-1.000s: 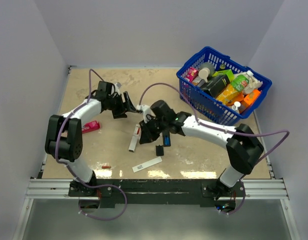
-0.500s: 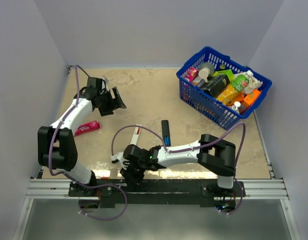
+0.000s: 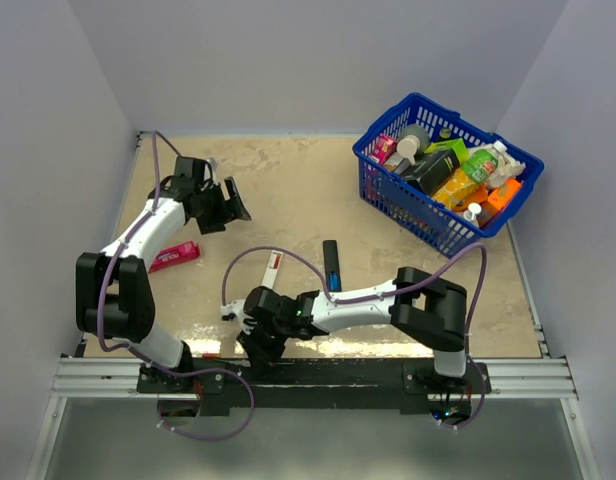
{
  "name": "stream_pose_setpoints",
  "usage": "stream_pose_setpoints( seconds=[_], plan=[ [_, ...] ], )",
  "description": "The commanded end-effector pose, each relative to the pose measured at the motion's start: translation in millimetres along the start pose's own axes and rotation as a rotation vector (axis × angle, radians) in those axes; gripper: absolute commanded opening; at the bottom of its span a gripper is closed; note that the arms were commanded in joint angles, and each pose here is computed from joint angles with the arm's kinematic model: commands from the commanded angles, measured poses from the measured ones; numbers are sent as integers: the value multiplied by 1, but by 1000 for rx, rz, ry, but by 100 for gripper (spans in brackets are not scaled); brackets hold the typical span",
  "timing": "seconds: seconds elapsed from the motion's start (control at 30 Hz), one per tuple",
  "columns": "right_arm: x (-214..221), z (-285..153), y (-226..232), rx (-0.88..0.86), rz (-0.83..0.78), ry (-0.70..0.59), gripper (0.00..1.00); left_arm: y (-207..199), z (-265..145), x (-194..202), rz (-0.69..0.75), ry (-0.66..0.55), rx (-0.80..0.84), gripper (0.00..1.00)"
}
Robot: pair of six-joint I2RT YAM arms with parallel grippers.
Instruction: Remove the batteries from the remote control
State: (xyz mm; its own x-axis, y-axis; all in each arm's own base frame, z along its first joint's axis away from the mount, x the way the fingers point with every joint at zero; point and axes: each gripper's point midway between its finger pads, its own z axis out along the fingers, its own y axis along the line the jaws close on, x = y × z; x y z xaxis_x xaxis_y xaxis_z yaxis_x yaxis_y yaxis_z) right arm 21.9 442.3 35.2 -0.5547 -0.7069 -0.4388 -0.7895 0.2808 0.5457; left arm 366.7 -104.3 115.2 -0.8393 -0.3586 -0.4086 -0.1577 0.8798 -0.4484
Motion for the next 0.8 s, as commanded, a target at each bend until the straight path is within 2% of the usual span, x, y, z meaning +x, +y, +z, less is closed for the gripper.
stream_pose_setpoints(
  seconds=[0.0,0.2,0.43,0.67,0.77],
  plan=[
    [-13,-2,-3,39,18,-22,0,-1,-3,0,49,-11,34,80],
    [-34,-31,10,66,6,-90,0,-7,8,23,78,60,130,75],
    [-45,-77,14,136,2,-148,0,-4,23,45,90,120,159,74],
    [-41,-137,-42,366,161,-200,0,-14,40,75,92,206,207,69],
    [-44,-166,-63,451,191,-228,0,-18,45,89,81,235,237,62]
  ],
)
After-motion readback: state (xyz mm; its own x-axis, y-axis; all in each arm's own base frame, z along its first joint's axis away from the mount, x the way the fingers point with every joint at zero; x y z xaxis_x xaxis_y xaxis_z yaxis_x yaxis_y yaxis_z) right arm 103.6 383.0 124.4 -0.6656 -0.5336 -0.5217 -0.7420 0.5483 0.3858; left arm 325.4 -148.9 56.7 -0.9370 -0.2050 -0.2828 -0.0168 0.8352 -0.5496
